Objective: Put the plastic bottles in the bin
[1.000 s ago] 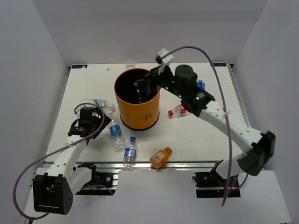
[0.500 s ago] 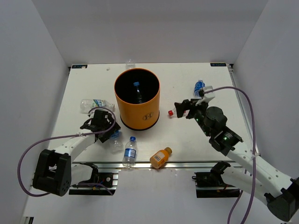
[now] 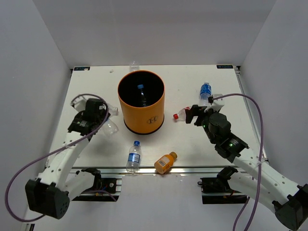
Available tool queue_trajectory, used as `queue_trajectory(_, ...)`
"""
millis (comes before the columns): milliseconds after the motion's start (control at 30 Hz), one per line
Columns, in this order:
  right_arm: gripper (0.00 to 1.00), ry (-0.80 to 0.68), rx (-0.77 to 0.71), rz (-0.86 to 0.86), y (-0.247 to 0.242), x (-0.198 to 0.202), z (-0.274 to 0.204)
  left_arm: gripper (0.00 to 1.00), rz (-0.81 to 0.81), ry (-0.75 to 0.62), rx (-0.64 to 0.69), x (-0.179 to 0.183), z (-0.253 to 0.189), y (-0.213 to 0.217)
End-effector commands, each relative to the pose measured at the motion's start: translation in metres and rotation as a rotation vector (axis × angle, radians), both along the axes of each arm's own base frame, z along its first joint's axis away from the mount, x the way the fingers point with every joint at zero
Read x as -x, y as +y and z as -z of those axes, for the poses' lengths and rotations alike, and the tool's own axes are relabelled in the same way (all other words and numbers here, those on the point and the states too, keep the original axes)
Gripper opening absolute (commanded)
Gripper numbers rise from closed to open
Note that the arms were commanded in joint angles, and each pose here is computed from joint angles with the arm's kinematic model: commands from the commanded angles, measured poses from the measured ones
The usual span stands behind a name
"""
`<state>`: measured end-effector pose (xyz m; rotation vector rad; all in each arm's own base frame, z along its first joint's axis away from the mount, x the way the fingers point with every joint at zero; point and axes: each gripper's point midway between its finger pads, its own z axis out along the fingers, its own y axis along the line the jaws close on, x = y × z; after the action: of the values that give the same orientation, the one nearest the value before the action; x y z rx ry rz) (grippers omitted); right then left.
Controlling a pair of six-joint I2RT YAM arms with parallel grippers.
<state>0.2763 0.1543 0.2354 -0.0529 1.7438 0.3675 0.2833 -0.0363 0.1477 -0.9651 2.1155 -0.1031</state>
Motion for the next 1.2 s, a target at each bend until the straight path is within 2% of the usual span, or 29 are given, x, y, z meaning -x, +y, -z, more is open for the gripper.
queue_trajectory(0, 0.89, 0.013, -0.019, 0.090, -0.013, -0.007, 0.000, 0.40, -0.154, -0.198, -0.078, 0.000, -0.085, 0.034)
queue_trajectory(100, 0.89, 0.020, -0.018, 0.109, -0.018, -0.010, 0.004, 0.41, -0.115, -0.467, -0.022, -0.016, -0.181, 0.028)
queue_trajectory(167, 0.90, 0.024, -0.016, 0.121, -0.022, -0.012, 0.007, 0.42, -0.036, -0.597, 0.021, -0.026, -0.224, 0.013)
queue_trajectory(300, 0.89, 0.067, -0.031, 0.129, -0.026, -0.018, 0.019, 0.44, 0.201, -0.731, 0.058, -0.050, -0.274, -0.030)
queue_trajectory(433, 0.89, 0.112, -0.039, 0.135, -0.030, -0.023, 0.032, 0.46, 0.399, -0.722, 0.087, -0.088, -0.271, -0.078)
queue_trajectory(633, 0.89, 0.188, -0.035, 0.153, -0.032, -0.032, 0.057, 0.49, 0.552, -0.788, 0.086, -0.107, -0.284, -0.127)
queue_trajectory(733, 0.89, 0.238, -0.062, 0.158, -0.027, -0.038, 0.070, 0.60, 0.609, -0.799, 0.068, -0.110, -0.283, -0.149)
queue_trajectory(900, 0.89, 0.319, -0.110, 0.155, -0.012, -0.051, 0.087, 0.98, 0.656, -0.729, 0.051, -0.117, -0.257, -0.169)
queue_trajectory(1067, 0.90, 0.343, -0.157, 0.208, -0.010, -0.062, 0.094, 0.98, 0.662, -0.708, 0.017, -0.115, -0.260, -0.166)
queue_trajectory(1167, 0.90, 0.374, -0.186, 0.247, -0.010, -0.072, 0.101, 0.98, 0.639, -0.757, -0.002, -0.102, -0.285, -0.154)
